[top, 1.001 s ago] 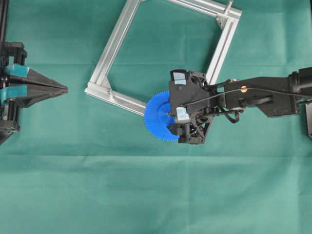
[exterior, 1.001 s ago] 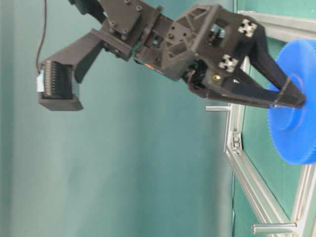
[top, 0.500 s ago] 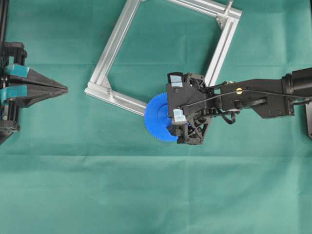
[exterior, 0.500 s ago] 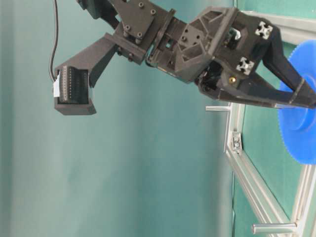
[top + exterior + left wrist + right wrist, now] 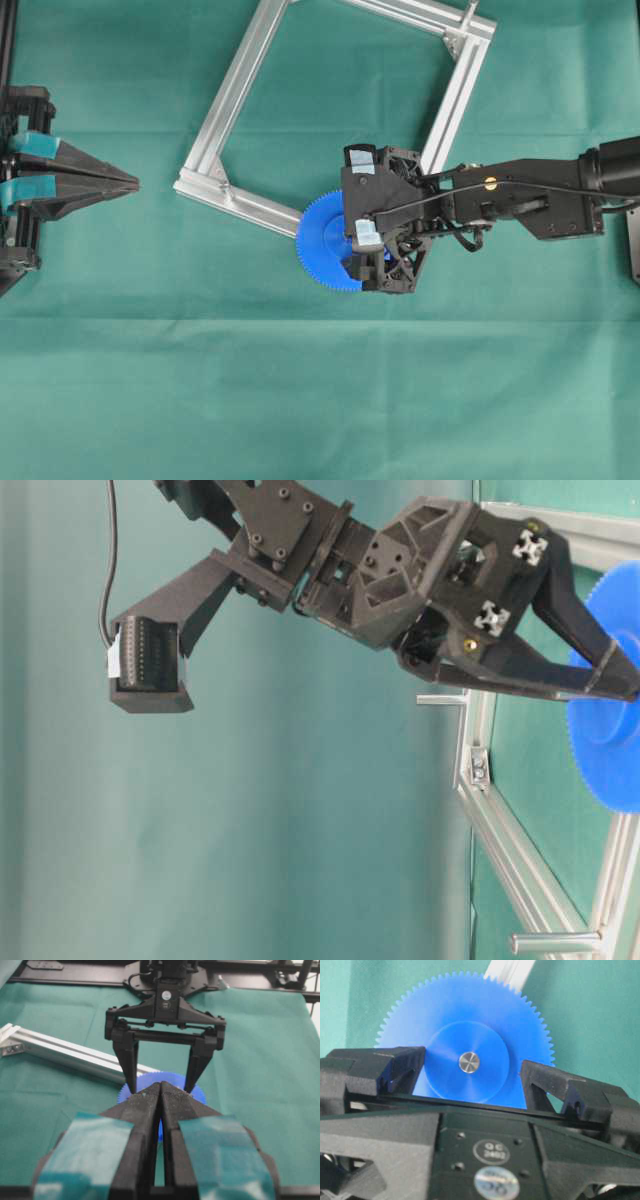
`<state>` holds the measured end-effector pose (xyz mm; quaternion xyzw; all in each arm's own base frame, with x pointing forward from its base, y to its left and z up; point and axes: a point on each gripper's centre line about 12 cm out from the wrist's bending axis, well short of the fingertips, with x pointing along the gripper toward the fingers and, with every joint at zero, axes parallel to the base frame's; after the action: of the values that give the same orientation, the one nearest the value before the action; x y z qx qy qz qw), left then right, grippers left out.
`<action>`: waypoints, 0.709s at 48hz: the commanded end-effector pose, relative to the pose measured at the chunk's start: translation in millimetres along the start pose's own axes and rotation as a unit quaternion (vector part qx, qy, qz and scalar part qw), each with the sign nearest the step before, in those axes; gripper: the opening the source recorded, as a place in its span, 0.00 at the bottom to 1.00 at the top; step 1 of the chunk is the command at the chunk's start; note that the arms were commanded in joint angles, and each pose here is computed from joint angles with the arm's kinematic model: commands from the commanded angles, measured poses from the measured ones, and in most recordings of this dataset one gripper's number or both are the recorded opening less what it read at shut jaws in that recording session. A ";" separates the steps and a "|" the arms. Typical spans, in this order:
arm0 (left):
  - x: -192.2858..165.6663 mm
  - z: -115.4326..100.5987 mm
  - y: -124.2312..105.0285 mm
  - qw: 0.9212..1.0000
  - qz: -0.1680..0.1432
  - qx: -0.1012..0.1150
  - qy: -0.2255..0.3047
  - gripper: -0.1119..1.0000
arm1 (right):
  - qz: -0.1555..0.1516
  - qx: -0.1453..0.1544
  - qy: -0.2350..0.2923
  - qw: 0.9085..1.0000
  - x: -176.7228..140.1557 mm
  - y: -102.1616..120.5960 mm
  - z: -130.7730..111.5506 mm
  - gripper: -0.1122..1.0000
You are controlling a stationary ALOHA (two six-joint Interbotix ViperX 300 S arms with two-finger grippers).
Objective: Find the location of the shaft and insert the gear.
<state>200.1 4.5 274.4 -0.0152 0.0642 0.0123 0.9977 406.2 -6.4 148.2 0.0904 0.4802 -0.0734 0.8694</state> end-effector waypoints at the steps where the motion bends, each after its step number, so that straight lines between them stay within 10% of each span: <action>1: 1.1 8.1 0.1 1.000 0.001 -0.002 -0.010 0.14 | 0.006 0.003 -0.033 0.999 -18.8 1.2 16.6 0.90; 34: 0.6 8.5 0.1 1.000 0.000 -0.001 -0.009 0.14 | 0.021 -0.006 -0.098 0.995 -80.8 3.7 24.6 0.90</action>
<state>199.6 4.1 274.3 -0.0151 0.0658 0.0115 0.9977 387.6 -6.3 214.6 0.0871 0.4109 -0.0646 0.9052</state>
